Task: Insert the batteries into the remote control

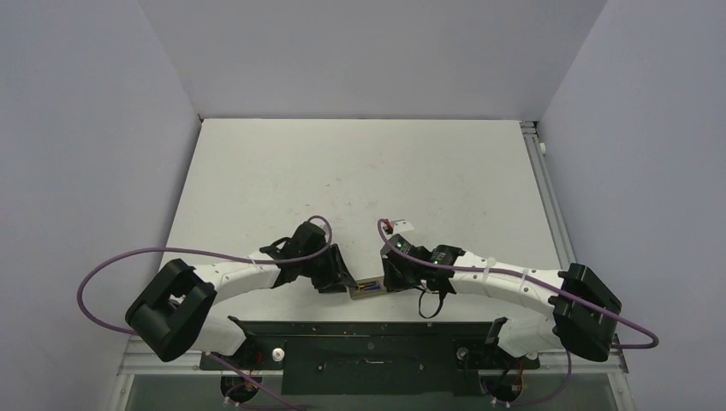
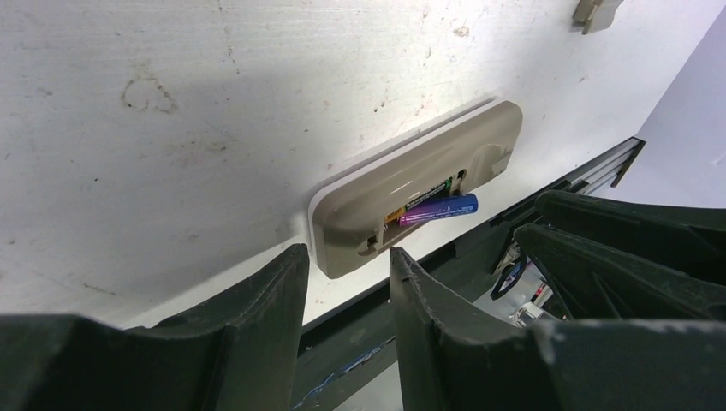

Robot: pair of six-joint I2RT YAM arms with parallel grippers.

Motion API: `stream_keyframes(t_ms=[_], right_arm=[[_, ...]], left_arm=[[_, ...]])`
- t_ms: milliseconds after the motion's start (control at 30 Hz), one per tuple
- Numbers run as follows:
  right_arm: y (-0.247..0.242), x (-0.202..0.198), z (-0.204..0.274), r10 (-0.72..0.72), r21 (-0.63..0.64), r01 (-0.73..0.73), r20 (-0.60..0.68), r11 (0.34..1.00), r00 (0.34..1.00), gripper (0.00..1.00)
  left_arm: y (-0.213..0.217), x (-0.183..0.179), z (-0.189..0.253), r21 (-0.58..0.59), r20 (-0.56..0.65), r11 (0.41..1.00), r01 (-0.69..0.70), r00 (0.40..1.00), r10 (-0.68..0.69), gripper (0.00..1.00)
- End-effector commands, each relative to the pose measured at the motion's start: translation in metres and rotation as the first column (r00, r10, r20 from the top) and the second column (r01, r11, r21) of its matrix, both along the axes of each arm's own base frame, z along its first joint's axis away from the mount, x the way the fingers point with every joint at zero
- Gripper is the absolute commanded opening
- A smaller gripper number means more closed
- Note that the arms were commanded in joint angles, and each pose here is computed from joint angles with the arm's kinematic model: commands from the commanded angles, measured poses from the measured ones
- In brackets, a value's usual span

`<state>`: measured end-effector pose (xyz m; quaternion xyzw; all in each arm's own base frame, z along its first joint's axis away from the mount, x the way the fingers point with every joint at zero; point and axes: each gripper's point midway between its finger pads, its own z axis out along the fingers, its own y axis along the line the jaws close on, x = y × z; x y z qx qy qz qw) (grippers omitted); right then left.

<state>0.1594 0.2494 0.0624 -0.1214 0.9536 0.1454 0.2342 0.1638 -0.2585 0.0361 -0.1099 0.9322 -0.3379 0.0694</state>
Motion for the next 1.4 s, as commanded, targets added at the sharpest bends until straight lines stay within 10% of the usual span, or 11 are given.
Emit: stream_keyframes(t_ms=[0, 1367], right_arm=[[0.007, 0.014, 0.022, -0.036, 0.045, 0.033, 0.06, 0.998, 0.998, 0.26], [0.037, 0.014, -0.001, -0.017, 0.099, 0.019, -0.016, 0.995, 1.0, 0.2]], left_arm=[[-0.011, 0.003, 0.003, -0.04, 0.013, 0.999, 0.011, 1.0, -0.01, 0.35], [-0.007, -0.002, -0.007, -0.023, -0.001, 1.0, 0.008, 1.0, -0.008, 0.19]])
